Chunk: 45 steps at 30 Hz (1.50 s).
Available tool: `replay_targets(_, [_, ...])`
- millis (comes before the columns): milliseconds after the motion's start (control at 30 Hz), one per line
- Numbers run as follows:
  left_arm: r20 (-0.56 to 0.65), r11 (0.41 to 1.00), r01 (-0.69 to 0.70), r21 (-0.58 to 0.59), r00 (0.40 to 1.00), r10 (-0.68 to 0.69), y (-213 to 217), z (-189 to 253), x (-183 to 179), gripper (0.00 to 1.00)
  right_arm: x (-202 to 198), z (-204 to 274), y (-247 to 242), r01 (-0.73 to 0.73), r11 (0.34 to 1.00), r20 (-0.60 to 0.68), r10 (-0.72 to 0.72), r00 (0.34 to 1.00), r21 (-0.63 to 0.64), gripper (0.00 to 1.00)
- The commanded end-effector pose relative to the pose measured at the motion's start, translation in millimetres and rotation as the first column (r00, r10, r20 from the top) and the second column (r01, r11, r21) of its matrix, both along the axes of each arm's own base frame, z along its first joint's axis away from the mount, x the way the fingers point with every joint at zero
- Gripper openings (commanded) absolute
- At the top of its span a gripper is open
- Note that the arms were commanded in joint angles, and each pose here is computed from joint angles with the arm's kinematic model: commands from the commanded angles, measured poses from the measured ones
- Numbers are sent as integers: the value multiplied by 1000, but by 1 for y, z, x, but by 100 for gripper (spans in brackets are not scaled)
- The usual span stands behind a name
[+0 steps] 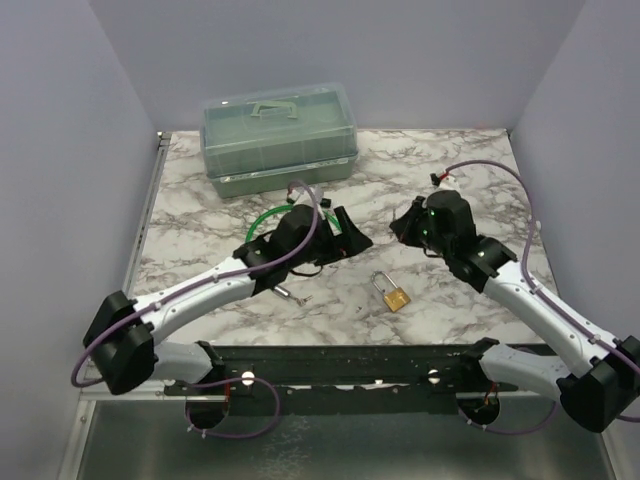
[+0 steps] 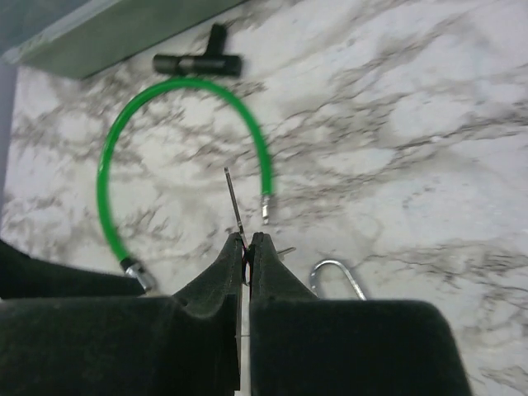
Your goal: Unlock with the key
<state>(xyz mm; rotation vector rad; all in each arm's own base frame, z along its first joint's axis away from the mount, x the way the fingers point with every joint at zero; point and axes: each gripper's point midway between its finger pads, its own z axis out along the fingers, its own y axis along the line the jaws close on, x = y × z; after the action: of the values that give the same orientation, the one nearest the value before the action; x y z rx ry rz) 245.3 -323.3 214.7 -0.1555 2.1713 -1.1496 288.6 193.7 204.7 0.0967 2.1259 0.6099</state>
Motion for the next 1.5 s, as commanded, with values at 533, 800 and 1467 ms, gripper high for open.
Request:
replay_targets(533, [-415, 936, -177, 304, 860, 298, -110, -117, -31, 95, -1, 75, -126, 558, 819, 207, -527, 824, -137, 1])
replay_targets(800, [-384, 839, -257, 480, 798, 464, -116, -135, -31, 99, -12, 79, -128, 534, 840, 215, -506, 835, -99, 1])
replay_targets(1467, [-376, 755, -185, 629, 778, 504, -124, -189, -40, 87, -21, 72, -120, 478, 876, 197, -458, 867, -61, 1])
